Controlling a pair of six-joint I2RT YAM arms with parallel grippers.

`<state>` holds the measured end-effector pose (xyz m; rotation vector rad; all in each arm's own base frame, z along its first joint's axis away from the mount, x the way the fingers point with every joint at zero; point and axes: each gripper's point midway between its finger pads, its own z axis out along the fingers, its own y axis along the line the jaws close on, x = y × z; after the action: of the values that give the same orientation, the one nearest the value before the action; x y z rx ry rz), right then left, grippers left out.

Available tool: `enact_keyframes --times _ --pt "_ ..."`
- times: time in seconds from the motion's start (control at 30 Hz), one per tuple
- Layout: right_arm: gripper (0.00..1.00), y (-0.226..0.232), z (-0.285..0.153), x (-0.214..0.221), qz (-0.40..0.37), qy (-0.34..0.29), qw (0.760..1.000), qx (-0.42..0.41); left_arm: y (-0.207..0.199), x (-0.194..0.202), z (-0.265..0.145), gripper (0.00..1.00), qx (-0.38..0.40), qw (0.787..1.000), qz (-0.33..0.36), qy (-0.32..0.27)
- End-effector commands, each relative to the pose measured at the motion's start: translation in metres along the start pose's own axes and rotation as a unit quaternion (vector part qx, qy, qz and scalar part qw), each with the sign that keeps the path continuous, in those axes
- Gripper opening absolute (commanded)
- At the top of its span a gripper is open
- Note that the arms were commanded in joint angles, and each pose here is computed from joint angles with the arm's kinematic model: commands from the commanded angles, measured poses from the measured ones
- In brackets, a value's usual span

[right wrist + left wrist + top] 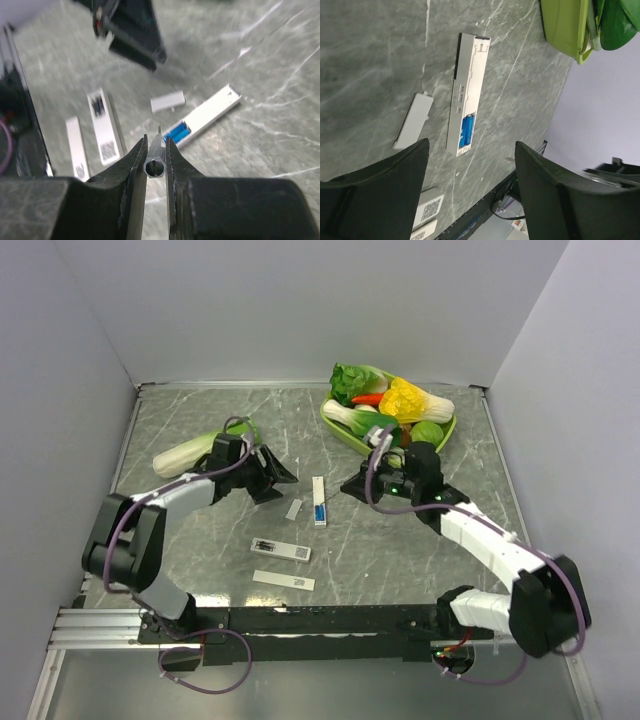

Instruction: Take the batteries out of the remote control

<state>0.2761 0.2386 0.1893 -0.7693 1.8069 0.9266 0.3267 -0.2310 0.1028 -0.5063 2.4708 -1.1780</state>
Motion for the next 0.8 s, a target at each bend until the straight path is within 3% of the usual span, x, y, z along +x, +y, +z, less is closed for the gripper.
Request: enact_keyframes --times 0.0,0.2,0.77 --pt "0.00 -0.004 0.011 -0.010 -0.092 0.014 0.995 -0.042 -0.038 -0.010 0.018 0.71 0.052 0.997 0.055 0.019" --pt "0.00 -0.010 0.019 -0.010 -0.140 0.006 0.989 -0.047 -0.030 -0.004 0.048 0.61 0.033 0.997 0.052 0.056" --pt "0.00 -0.011 0.042 0.022 -0.156 0.048 0.985 -0.056 -0.013 0.010 0.079 0.48 0.042 0.993 0.048 0.101"
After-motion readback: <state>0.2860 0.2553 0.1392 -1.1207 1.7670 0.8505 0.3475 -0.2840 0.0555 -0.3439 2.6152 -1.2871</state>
